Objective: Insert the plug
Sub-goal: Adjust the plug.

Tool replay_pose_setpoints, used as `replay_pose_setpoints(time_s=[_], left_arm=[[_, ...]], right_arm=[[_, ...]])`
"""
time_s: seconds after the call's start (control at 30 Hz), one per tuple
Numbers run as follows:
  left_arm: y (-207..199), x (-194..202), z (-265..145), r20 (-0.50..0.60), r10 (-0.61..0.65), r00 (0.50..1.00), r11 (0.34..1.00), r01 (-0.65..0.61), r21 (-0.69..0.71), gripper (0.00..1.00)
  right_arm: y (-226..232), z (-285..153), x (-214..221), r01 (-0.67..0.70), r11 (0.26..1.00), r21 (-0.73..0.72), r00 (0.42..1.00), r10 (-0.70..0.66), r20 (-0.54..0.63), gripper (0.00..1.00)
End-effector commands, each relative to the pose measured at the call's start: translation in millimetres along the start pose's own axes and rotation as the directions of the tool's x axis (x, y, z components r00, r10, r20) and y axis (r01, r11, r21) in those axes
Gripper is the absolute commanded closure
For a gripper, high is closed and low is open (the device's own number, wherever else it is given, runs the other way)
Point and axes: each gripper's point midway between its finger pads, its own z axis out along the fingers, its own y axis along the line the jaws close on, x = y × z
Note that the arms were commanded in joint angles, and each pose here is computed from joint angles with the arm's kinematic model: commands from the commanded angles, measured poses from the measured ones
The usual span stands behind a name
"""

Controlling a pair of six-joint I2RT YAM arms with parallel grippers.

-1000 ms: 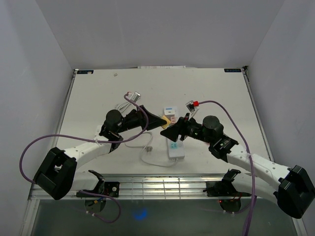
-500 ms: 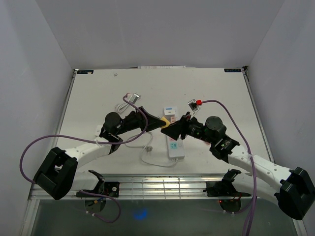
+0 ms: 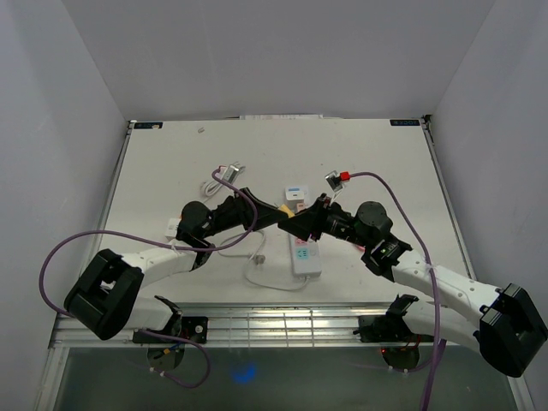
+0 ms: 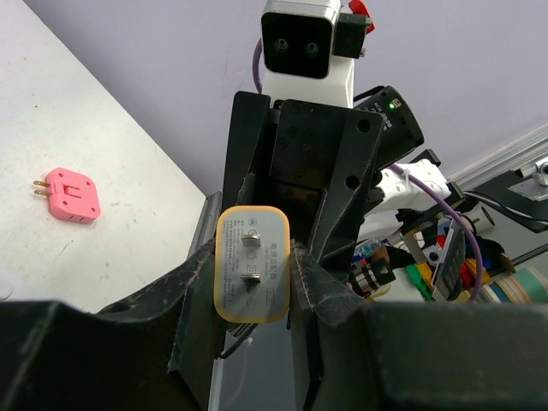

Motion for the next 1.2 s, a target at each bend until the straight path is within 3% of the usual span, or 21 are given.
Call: replay_pose_setpoints(time_s=[0.0,0.2,0.4,0.5,0.57,0.67,0.83,1.0,1.07,1.13,1.17], left_arm=[[-17,-1,0,0.006,0.039,0.999,0.997,-0.039,0.061,1.00],[-19,-1,0,0.004,0.041,0.999,0.997,-0.041,0.068,1.00],[-21,1,-1,-0.002,0.035,0.999,0.996,-0.035,0.085,1.00],[-27,4,-4,0.002,0.044,0.999,0.992,-0.044,0.116,1.00],[-27,9,-7,-0.011,0.045,0.999,0.991,-0.043,0.125,1.00],[-24,13,-8,-0.024,0.041,0.999,0.993,-0.038,0.110,0.99],[-19,11,-9,-0.020,0.086,0.996,0.994,-0.084,0.075,0.75],[-13,2,-6,-0.017,0.119,0.993,0.993,-0.119,-0.003,0.62],[-10,0,-6,-0.017,0.122,0.992,0.992,-0.122,-0.023,0.25],[-11,-2,-7,-0.015,0.126,0.992,0.992,-0.126,-0.022,0.10],[-11,-3,-7,-0.015,0.124,0.992,0.992,-0.125,-0.021,0.10]], right_arm=[[15,3,-11,0.019,0.997,-0.068,0.999,-0.016,0.042,0.52],[15,2,-10,0.019,0.997,-0.076,0.999,-0.016,0.042,0.59],[21,0,-16,0.036,0.995,-0.091,0.997,-0.029,0.070,0.56],[25,-1,-20,0.047,0.993,-0.105,0.996,-0.038,0.085,0.66],[26,-1,-21,0.048,0.993,-0.107,0.995,-0.039,0.087,0.81],[26,0,-20,0.046,0.994,-0.100,0.996,-0.038,0.077,0.90],[16,-1,-11,0.029,0.998,-0.055,0.999,-0.027,0.038,0.92],[9,-4,-3,0.029,0.999,-0.025,1.000,-0.029,-0.004,0.92],[9,-6,-1,0.025,1.000,-0.016,1.000,-0.025,-0.013,0.92],[7,-9,2,0.026,1.000,-0.007,0.999,-0.026,-0.024,0.92],[7,-9,4,0.024,1.000,-0.005,0.999,-0.024,-0.028,0.92]])
